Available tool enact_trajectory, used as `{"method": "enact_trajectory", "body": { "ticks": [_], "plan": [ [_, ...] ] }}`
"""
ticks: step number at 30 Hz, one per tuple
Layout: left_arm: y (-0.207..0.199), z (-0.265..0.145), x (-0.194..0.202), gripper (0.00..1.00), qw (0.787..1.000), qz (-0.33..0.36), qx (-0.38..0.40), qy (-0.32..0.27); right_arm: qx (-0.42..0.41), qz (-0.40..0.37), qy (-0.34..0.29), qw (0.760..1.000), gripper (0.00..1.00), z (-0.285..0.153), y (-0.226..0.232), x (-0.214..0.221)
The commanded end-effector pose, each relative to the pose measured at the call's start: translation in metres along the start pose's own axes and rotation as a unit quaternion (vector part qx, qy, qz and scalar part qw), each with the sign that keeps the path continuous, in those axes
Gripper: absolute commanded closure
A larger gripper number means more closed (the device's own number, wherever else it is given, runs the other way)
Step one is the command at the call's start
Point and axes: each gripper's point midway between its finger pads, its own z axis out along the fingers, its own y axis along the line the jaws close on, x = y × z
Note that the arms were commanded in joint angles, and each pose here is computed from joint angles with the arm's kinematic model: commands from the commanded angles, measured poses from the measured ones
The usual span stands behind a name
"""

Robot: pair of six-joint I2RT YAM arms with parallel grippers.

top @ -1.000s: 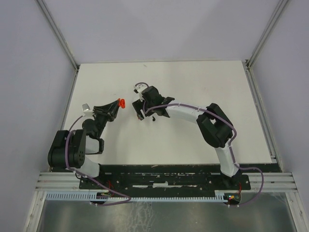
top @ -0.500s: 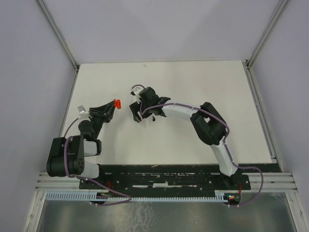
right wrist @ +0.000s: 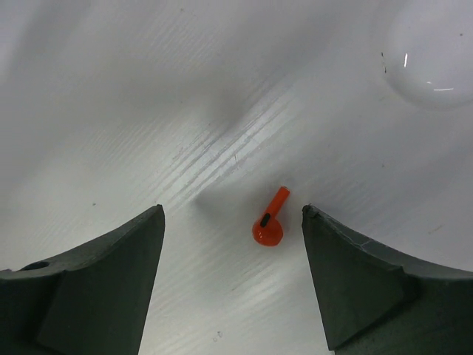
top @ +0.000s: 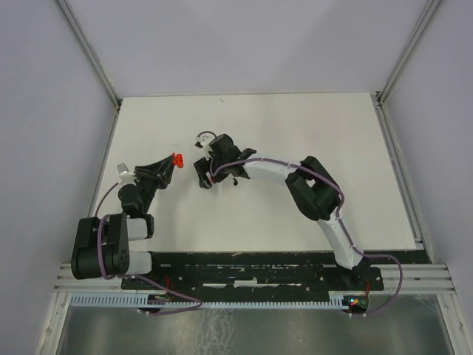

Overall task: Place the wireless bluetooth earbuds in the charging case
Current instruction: Pick up the earbud from the center of the board.

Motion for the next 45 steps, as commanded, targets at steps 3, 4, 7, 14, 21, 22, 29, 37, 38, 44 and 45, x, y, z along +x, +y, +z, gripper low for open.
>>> {"method": "enact_trajectory", "body": {
  "ticks": [3, 4, 7, 14, 21, 22, 29, 37, 38, 44, 45],
  "plan": [
    [-0.005, -0.003, 0.002, 0.97, 1.000, 0.019, 0.015, 0.006, -0.034, -0.008, -0.021, 0.999, 0.17, 0.005, 0.022, -0.021],
    [-0.005, -0.003, 0.002, 0.97, 1.000, 0.018, 0.015, 0.007, -0.037, -0.010, -0.020, 0.999, 0.17, 0.006, 0.024, -0.020],
    [-0.005, -0.003, 0.002, 0.97, 1.000, 0.019, 0.015, 0.007, -0.046, -0.016, -0.018, 0.999, 0.18, 0.006, 0.031, -0.019],
    [-0.002, -0.003, 0.001, 0.97, 1.000, 0.020, 0.010, 0.006, -0.066, -0.031, -0.007, 0.997, 0.19, -0.001, 0.042, -0.004],
    [0.000, -0.002, 0.001, 0.97, 1.000, 0.022, 0.009, 0.007, -0.066, -0.039, 0.004, 0.997, 0.19, -0.010, 0.041, 0.010],
    [0.000, -0.002, 0.001, 0.97, 1.000, 0.023, 0.009, 0.007, -0.065, -0.041, 0.004, 0.997, 0.19, -0.012, 0.040, 0.011],
    [0.002, -0.002, 0.001, 0.97, 1.000, 0.024, 0.006, 0.007, -0.066, -0.050, 0.012, 0.996, 0.20, -0.020, 0.041, 0.017],
    [0.002, -0.003, 0.001, 0.97, 1.000, 0.025, 0.005, 0.007, -0.060, -0.048, 0.020, 0.997, 0.21, -0.031, 0.039, 0.027],
    [0.002, -0.002, 0.001, 0.97, 1.000, 0.025, 0.006, 0.007, -0.052, -0.047, 0.016, 0.997, 0.21, -0.034, 0.037, 0.027],
    [0.003, -0.003, 0.002, 0.97, 1.000, 0.026, 0.005, 0.008, -0.017, -0.050, -0.017, 0.998, 0.20, -0.052, 0.029, 0.013],
    [0.002, -0.003, 0.001, 0.97, 1.000, 0.025, 0.005, 0.008, -0.017, -0.050, -0.016, 0.998, 0.19, -0.053, 0.030, 0.012]
  ]
}}
